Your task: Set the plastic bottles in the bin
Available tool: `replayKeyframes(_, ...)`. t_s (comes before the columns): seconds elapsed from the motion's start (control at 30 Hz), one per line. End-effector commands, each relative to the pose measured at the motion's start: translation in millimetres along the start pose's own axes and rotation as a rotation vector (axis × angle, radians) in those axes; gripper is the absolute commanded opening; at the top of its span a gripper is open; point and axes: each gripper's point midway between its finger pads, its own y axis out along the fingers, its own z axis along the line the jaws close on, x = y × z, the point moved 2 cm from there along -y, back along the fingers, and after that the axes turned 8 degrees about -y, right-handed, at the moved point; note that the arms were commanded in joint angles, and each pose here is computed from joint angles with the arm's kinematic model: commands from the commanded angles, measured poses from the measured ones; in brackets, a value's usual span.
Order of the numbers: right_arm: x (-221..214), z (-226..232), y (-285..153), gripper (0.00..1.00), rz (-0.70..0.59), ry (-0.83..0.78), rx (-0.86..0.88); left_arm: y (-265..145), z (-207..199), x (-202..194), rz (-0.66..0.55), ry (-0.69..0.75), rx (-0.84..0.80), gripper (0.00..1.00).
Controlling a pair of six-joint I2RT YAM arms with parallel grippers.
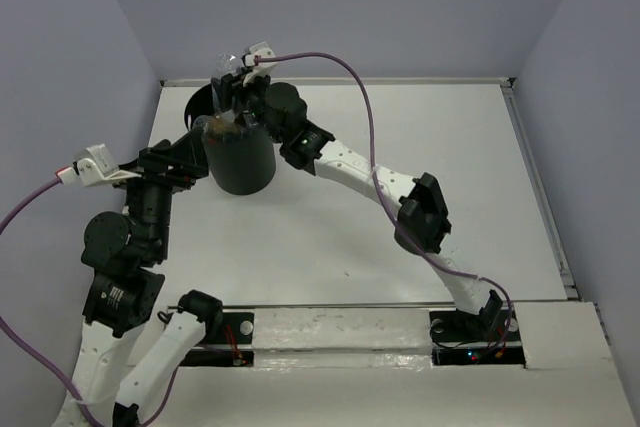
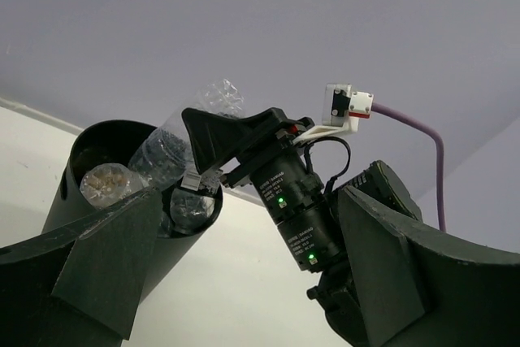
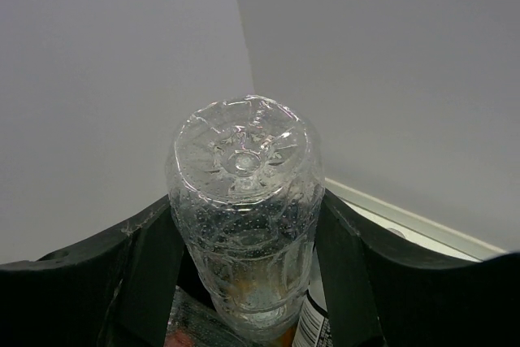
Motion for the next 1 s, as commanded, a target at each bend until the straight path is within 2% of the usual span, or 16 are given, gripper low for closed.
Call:
replayKeyframes(0.0,-82.8,34.0,-20.4,0.45,0.213,-0.076,0.028,5.1,-12.3,7.4,-0.021,-0.024,-0.038,0.99)
replayKeyframes(0.17,-70.6,23.8,-22.0,0.46,0.191,-0.165,-0.031,4.3,-16.2,13.0,-0.032,-0.028,-0.047,0.99)
replayKeyframes(0.27,-51.3,20.1,-30.2,0.61,0.153,-0.116,-0.045,3.5,-21.2,21.0,-0.045,-0.028,-0.053,0.99)
replayKeyframes(0.3,-60.6,21.6,-36.2,0.68,0.169,-0.111,-0.029,2.9,-21.7,22.7,-0.048,-0.025,-0.053,0.99)
replayKeyframes(0.37,-35.9,22.6,-39.3,0.74,0.124,-0.078,-0.013,1.2,-22.7,28.7,-0.062,-0.023,-0.048,0.99)
replayKeyframes(0.5,-12.8,23.4,-46.7,0.74,0.082,-0.023,0.003,-4.0,-21.1,35.7,-0.08,-0.021,-0.036,0.99)
replayKeyframes(0.6,-14.5,23.6,-53.0,0.73,0.085,-0.042,0.022,-6.7,-12.6,30.7,-0.072,-0.011,-0.011,0.99)
replayKeyframes(0.77,-20.9,30.4,-65.6,0.76,0.115,-0.01,0.049,-10.2,-3.8,19.7,-0.041,-0.017,0.009,0.99)
replayKeyframes(0.83,-15.4,31.8,-68.6,0.79,0.108,0.002,0.063,-9.7,-4.3,19.9,-0.039,-0.015,0.011,0.99)
replayKeyframes(0.9,-2.5,38.6,-74.9,0.87,0.096,0.01,0.091,-9.2,-5.6,22.6,-0.039,-0.006,0.015,0.99)
replayKeyframes(0.97,15.5,37.8,-81.0,0.91,0.078,0.022,0.105,-8.4,-8.3,26.1,-0.043,-0.004,0.014,0.99)
